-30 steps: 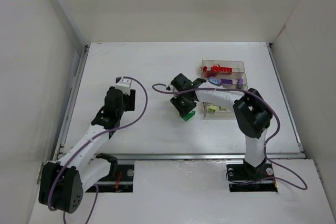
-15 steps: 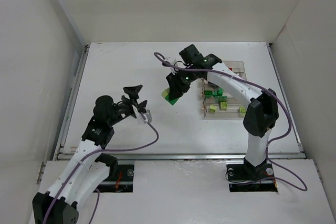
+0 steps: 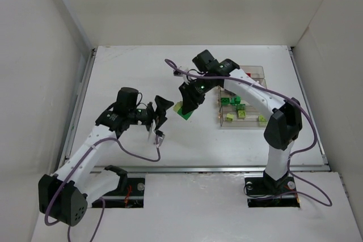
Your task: Sort the legos into containers by color
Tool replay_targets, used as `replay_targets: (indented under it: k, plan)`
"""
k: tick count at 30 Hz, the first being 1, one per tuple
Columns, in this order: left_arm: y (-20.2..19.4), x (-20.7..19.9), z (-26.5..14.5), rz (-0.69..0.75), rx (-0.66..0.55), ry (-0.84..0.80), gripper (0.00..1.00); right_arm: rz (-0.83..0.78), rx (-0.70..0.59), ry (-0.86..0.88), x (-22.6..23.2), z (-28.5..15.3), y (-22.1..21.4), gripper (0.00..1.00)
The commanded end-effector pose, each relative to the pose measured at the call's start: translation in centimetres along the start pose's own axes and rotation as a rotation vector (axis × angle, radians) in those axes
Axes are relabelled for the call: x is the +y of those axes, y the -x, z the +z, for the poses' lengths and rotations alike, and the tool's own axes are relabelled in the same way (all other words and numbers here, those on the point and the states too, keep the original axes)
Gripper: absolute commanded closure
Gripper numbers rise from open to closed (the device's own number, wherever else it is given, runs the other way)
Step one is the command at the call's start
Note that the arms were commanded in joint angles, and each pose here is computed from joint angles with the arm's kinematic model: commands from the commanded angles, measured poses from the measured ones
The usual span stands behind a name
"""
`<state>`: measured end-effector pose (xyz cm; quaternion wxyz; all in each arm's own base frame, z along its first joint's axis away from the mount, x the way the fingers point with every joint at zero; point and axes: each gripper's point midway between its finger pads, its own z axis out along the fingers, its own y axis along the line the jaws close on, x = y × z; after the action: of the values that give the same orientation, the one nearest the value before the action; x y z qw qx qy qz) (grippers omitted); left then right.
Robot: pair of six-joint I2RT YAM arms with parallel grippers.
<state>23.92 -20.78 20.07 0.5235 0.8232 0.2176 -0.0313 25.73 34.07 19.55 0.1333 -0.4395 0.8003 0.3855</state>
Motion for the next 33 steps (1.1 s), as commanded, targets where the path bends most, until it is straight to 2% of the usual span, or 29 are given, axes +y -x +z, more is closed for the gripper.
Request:
replay_targets:
  k: [1,6,18,25,33]
  plan:
    - [2.4,0.5,0.3,0.268,-0.099,-0.048,0.29,-0.042,-0.037,0.033,2.6,-0.9,0.9,1.0]
    - [2.0,-0.3,1.3,0.299,-0.09,-0.102,0.31,-0.031,-0.035,0.039,2.5,-0.1,1.1,1.0]
    - [1.0,1.3,1.0,0.273,-0.023,-0.042,0.32,0.0,0.048,0.057,2.7,2.2,-1.0,1.0]
    - [1.0,1.3,1.3,0.226,-0.042,-0.033,0.32,-0.004,0.052,0.1,3.4,2.8,-0.8,1.0]
    - [0.8,0.6,1.6,0.233,-0.031,-0.067,0.48,-0.018,0.05,0.105,3.6,3.2,-0.5,1.0]
